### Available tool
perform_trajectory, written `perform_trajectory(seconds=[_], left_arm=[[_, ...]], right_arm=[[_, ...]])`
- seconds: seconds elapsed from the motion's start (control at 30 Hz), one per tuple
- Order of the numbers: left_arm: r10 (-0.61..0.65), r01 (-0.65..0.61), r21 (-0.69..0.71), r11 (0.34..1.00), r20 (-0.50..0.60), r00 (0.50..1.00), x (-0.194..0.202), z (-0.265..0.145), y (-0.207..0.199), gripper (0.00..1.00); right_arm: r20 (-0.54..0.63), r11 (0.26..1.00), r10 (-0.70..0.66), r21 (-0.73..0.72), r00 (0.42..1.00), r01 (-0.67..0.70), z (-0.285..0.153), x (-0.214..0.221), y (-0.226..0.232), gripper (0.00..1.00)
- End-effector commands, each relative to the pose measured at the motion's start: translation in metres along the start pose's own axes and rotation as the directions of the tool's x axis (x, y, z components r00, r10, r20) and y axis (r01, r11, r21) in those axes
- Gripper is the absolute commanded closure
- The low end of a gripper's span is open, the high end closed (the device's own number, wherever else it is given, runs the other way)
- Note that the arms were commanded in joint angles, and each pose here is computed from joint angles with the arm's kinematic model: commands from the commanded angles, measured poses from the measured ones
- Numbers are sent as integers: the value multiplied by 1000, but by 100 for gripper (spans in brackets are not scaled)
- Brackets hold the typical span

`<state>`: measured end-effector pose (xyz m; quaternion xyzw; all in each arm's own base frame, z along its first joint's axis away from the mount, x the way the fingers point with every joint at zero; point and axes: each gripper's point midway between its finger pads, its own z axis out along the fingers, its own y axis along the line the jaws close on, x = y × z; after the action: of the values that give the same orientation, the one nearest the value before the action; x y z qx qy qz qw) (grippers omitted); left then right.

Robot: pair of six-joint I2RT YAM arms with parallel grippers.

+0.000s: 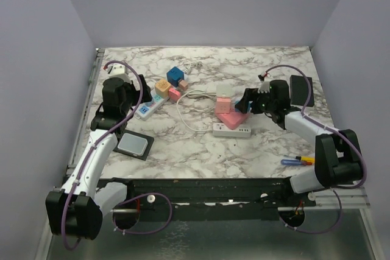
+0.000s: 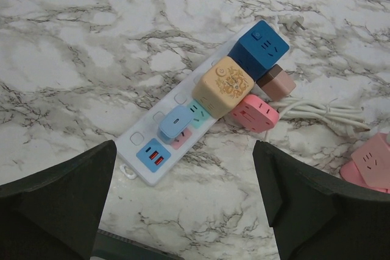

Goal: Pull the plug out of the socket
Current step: Move the socket to the center of the board.

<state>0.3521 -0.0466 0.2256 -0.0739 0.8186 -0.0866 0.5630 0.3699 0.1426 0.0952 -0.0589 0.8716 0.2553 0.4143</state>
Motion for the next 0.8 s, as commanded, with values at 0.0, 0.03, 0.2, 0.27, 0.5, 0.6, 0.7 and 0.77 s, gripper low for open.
perform_trajectory(seconds=[0.0,0.03,0.2,0.27,0.5,0.6,0.7,0.77], left_arm=[[16,-16,27,999,-14,1000,4,1,-5,1],[16,-15,27,1000,-16,1000,5,1,-5,1],[16,-16,27,1000,-21,1000,6,2,-5,1],[16,-16,28,999,-27,1000,7,3,-5,1],[36,-28,124,992,-64,997,15,5,-22,1],[62,-44,203,978,-83,995,23,5,-39,1],[87,-60,244,968,-99,991,32,5,-50,1],[99,-68,254,965,-113,989,37,7,-54,1]], right_arm=[[-45,1000,4,-19,999,-4,-10,21,23,18],[-53,1000,4,-26,999,-5,-11,26,28,18],[-80,997,17,-69,997,-23,-18,43,54,17],[-88,996,13,-85,996,-20,-20,48,65,17],[-81,1000,-9,-10,997,9,-19,50,61,15],[-71,997,-49,49,996,52,-19,38,53,13],[-78,989,-135,44,988,139,-17,29,52,11],[-103,982,-187,1,977,189,-14,30,56,11]])
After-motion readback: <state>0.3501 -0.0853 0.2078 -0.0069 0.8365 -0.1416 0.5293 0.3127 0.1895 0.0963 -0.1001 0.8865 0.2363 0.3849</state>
